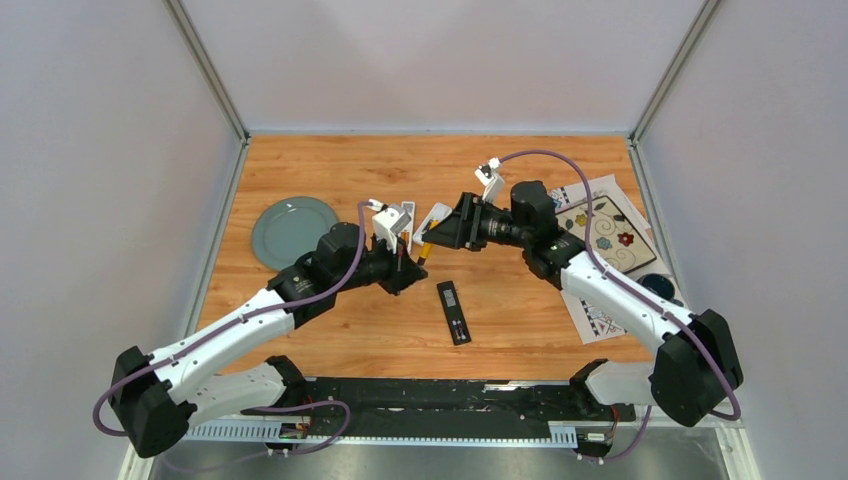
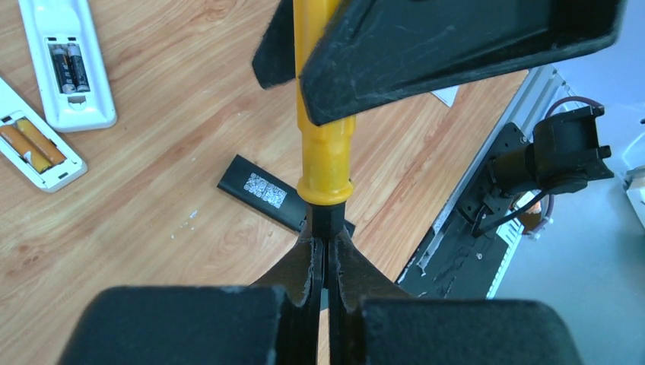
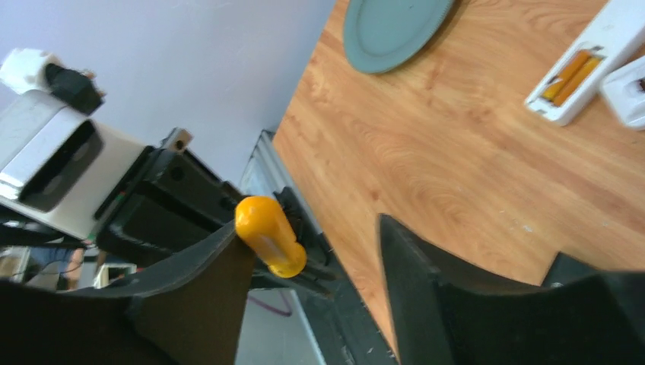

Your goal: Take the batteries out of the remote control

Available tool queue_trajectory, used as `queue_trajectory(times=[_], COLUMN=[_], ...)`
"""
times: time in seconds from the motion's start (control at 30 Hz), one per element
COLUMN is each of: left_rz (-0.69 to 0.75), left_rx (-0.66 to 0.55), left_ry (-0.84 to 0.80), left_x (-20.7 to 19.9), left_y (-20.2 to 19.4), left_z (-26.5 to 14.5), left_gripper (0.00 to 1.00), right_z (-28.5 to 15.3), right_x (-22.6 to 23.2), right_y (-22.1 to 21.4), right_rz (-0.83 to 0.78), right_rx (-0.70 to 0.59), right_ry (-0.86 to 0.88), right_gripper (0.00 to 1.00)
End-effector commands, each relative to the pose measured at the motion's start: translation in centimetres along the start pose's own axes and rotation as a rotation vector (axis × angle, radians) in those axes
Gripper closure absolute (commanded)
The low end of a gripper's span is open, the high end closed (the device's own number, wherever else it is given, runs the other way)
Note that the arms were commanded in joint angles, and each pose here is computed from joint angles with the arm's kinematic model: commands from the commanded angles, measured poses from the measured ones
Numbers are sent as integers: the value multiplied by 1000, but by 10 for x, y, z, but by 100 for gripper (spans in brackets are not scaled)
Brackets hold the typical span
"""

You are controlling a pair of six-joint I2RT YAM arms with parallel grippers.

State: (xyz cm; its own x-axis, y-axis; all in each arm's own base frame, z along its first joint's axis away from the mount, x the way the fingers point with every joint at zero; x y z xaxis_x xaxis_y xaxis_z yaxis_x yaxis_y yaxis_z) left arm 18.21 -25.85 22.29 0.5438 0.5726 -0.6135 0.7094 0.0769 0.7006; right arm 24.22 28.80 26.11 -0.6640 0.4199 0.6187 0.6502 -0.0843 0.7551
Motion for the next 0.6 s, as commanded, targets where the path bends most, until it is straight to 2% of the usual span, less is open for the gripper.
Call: queue_trajectory(times=[0.0, 0.03, 0.07, 0.13, 0.17, 0.2, 0.23, 0.27, 0.33, 0.47, 0.57], left_rz=[45, 46, 47, 46, 46, 46, 43, 40, 55, 62, 16], left_rx=[-26, -21, -19, -19, -20, -20, -23, -25, -9, 9, 2], left_ry=[-45, -49, -48, -42, -40, -38, -33, -38, -73, -114, -149], left_x=[-14, -14, -14, -14, -14, -14, -14, -14, -18, -23, -23], left_y=[14, 14, 14, 15, 15, 15, 15, 15, 12, 14, 18], left_z=[-3, -3, -2, -3, -4, -5, -7, -7, -9, -13, -13], left_gripper=[100, 100, 100, 100, 97, 89, 49, 34, 25, 23, 21], right_z=[5, 5, 7, 7, 7, 6, 5, 2, -2, -13, -20], right_x=[7, 9, 9, 11, 10, 8, 7, 8, 3, 8, 20], right_y=[10, 11, 11, 13, 14, 12, 12, 13, 11, 14, 15], right_rz=[0, 2, 6, -1, -5, -21, -33, -55, -108, -207, -270], right_rx=[-39, -43, -43, -41, -42, -35, -35, -40, -33, -46, -41], right_ry=[41, 48, 50, 53, 47, 34, 22, 16, -15, -19, 46], right_gripper=[48, 58, 76, 95, 100, 100, 100, 100, 100, 100, 100])
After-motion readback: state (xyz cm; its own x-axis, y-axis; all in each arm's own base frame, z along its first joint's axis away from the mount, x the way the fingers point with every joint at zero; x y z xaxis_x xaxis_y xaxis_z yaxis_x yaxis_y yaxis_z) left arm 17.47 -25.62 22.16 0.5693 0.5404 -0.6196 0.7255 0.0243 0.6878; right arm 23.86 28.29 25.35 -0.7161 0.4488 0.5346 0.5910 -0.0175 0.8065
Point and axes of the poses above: each gripper's point midway between its finger pads, its own z axis out along the fingers, its own x axis along the line the jaws close on, y = z × x, the point moved 3 cm from there along -z, back along the fingers, and after that the axes turned 15 degrees about -z, right-handed, at the moved point
